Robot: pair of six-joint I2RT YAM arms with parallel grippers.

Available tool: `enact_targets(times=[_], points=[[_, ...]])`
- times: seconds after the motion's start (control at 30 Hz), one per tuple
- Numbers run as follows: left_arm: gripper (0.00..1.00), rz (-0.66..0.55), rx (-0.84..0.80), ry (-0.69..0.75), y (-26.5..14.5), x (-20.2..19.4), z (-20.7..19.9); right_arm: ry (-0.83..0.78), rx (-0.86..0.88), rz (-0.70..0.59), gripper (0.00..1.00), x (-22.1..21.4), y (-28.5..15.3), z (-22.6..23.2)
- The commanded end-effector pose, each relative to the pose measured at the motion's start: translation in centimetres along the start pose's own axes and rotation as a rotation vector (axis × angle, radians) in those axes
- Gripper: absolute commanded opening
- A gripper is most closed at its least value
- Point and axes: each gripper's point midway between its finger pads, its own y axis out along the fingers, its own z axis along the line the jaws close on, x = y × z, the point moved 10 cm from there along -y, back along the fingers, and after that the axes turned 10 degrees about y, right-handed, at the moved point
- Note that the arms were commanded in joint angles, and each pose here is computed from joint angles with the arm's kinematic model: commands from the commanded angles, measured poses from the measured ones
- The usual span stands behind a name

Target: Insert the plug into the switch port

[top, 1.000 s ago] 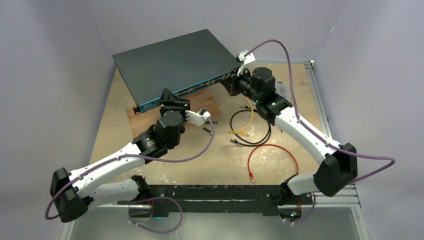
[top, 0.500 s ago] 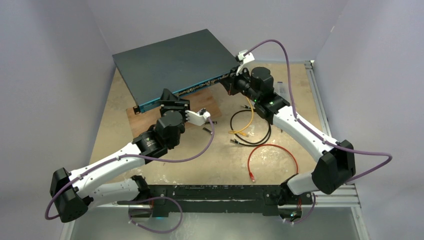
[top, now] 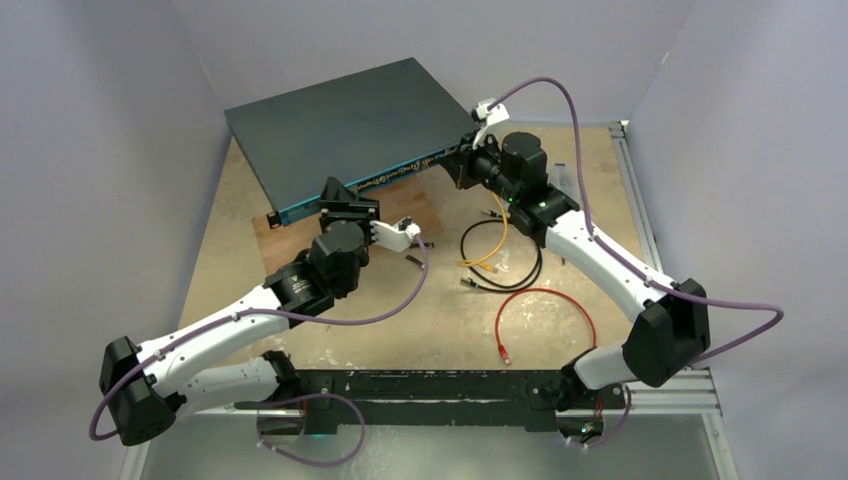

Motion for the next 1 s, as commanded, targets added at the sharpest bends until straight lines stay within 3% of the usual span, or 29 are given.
enact_targets(times=[0.0, 0.33, 0.77, 0.97], points=[[0.0, 0.07, -0.067, -0.017, -0.3, -1.2, -1.3, 0.0, 0.049, -0.1, 0.0, 2.2, 1.4, 1.0], [0.0, 0.039, -0.077, -0.022, -0.4, -1.2, -1.2, 0.003, 0.103, -0.113, 0.0, 1.8, 2.1, 1.1], [0.0, 0.0, -0.096, -0.034, -0.4, -1.1, -1.1, -0.003, 0.209, -0.264, 0.0, 1.4, 2.3, 1.2], [0.0, -0.016, -0.098, -0.049, -0.6, -1.2, -0.8, 0.026, 0.252, -0.229, 0.0, -0.2, 3.4, 0.9]])
